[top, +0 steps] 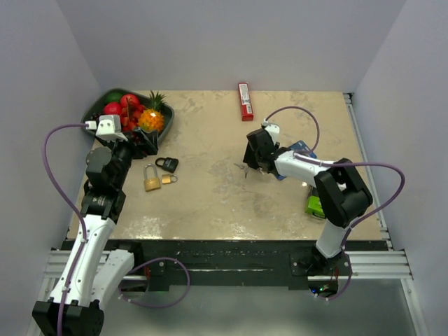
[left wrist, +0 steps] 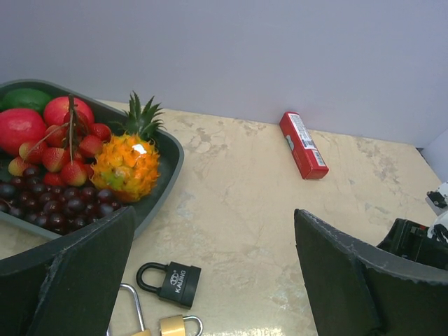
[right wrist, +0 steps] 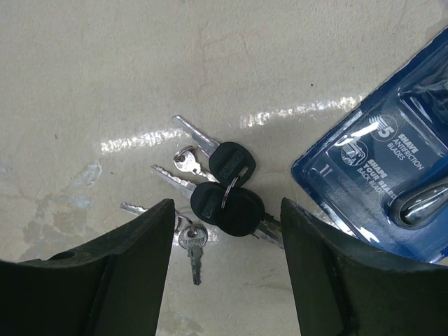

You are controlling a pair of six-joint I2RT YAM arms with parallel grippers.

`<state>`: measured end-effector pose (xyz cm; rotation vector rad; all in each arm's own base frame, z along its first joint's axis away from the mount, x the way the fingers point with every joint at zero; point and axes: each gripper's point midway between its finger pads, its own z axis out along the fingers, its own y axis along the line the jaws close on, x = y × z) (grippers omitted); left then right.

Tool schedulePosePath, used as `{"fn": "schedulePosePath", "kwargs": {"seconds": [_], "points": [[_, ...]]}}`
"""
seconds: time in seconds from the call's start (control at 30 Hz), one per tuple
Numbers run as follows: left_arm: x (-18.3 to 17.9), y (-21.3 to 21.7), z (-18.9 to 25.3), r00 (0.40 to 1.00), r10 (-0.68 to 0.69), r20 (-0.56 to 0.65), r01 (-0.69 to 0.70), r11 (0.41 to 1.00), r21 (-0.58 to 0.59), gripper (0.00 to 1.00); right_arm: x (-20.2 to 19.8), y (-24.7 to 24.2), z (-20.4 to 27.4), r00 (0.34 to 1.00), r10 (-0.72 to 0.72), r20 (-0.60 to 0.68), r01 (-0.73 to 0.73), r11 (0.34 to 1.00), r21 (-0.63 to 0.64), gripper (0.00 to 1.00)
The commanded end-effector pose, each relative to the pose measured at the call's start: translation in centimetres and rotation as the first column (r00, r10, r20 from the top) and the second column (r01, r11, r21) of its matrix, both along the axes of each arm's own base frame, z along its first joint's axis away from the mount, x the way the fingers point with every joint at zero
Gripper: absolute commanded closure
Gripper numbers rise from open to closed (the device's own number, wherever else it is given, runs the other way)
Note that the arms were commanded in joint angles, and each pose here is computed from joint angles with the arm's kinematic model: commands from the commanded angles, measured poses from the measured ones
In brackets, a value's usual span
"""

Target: Unlock with the key

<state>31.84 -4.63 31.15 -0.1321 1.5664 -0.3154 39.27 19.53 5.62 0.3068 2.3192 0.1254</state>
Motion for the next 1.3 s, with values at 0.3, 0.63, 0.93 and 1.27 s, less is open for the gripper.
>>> {"fn": "schedulePosePath", "kwargs": {"seconds": [0.3, 0.63, 0.93, 1.27], "points": [[0.0, 0.2, 1.5, 0.999, 0.003, 0.054, -0.004, 1.0, 0.01, 0.01, 2.4, 0.7, 0.9, 0.996, -0.044, 0.081, 0.044, 0.999, -0.003, 0.53], [0.0, -0.2, 1.5, 0.998, -0.018, 0.057, 0.018, 1.0, 0.013, 0.01, 3.1, 0.7, -0.2, 0.996, -0.051, 0.072, 0.054, 0.998, -0.034, 0.57], [-0.1, -0.2, 1.6, 0.998, -0.018, 0.062, 0.018, 1.0, 0.014, 0.01, 2.8, 0.7, -0.6, 0.997, -0.042, 0.057, 0.044, 0.998, -0.04, 0.83], [-0.1, -0.6, 1.7, 0.997, -0.043, 0.07, 0.04, 0.999, 0.032, 0.01, 2.8, 2.2, 3.8, 0.994, 0.032, 0.106, -0.037, 0.999, 0.037, 1.0]]}}
